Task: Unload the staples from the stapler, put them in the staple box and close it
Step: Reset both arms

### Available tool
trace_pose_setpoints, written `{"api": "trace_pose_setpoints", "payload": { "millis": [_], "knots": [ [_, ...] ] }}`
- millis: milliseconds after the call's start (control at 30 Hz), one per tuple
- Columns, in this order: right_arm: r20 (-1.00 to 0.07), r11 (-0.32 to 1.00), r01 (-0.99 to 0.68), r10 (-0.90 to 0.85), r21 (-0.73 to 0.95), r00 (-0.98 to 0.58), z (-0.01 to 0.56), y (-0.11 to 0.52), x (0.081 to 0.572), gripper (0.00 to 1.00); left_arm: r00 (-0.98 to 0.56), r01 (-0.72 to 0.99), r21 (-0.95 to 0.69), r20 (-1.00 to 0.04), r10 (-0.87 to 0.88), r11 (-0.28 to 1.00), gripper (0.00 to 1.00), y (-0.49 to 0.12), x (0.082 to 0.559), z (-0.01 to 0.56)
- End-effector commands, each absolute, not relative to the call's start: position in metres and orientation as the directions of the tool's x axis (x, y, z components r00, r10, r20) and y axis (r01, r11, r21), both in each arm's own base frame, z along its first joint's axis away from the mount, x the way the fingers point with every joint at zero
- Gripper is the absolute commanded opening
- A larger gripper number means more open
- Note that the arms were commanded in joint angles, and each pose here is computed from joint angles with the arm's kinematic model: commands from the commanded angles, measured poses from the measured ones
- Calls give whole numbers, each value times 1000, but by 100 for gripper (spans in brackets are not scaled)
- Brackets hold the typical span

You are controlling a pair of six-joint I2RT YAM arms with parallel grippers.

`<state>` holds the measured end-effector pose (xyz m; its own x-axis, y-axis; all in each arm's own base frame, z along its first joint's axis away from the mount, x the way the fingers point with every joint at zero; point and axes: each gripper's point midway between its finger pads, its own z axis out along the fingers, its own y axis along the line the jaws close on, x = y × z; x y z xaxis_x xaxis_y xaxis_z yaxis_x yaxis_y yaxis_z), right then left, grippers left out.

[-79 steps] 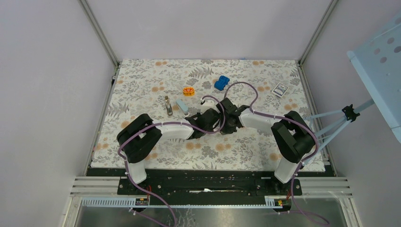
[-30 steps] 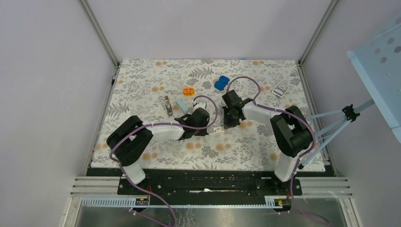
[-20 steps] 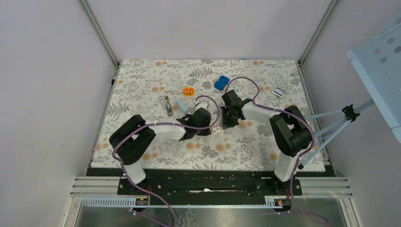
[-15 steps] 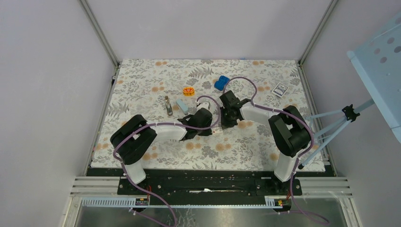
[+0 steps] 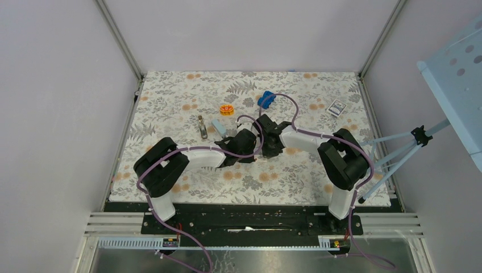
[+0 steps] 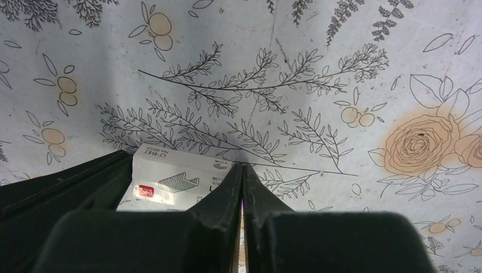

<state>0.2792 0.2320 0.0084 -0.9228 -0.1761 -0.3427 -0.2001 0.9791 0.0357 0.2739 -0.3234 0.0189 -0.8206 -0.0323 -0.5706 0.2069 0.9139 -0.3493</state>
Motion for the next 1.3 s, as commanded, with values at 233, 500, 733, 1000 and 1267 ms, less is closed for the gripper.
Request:
{"api": "trace_pose_setpoints", "payload": {
  "millis": [233, 500, 733, 1000, 1267],
  "knots": [
    [-384, 998, -64, -57, 5, -922, 21, 218, 271, 8, -814, 197, -365, -578, -55, 910, 0, -321, 269, 26],
    [-527, 996, 26, 65, 81, -847, 68, 158, 300, 25, -746, 92, -294, -654, -130, 951, 24, -249, 291, 70],
    [-587, 921, -75, 180, 382, -789, 110, 162, 298, 67, -673, -12, -443, -659, -335, 896, 64, -183, 310, 113],
    [-621, 771, -153, 360, 619, -697, 156, 153, 291, 97, -587, -138, -513, -647, -487, 847, 99, -116, 305, 130],
    [-744, 813, -99, 467, 574, -478, 182, 113, 283, 100, -533, -189, -509, -665, -523, 840, 99, -94, 293, 133]
  ]
}}
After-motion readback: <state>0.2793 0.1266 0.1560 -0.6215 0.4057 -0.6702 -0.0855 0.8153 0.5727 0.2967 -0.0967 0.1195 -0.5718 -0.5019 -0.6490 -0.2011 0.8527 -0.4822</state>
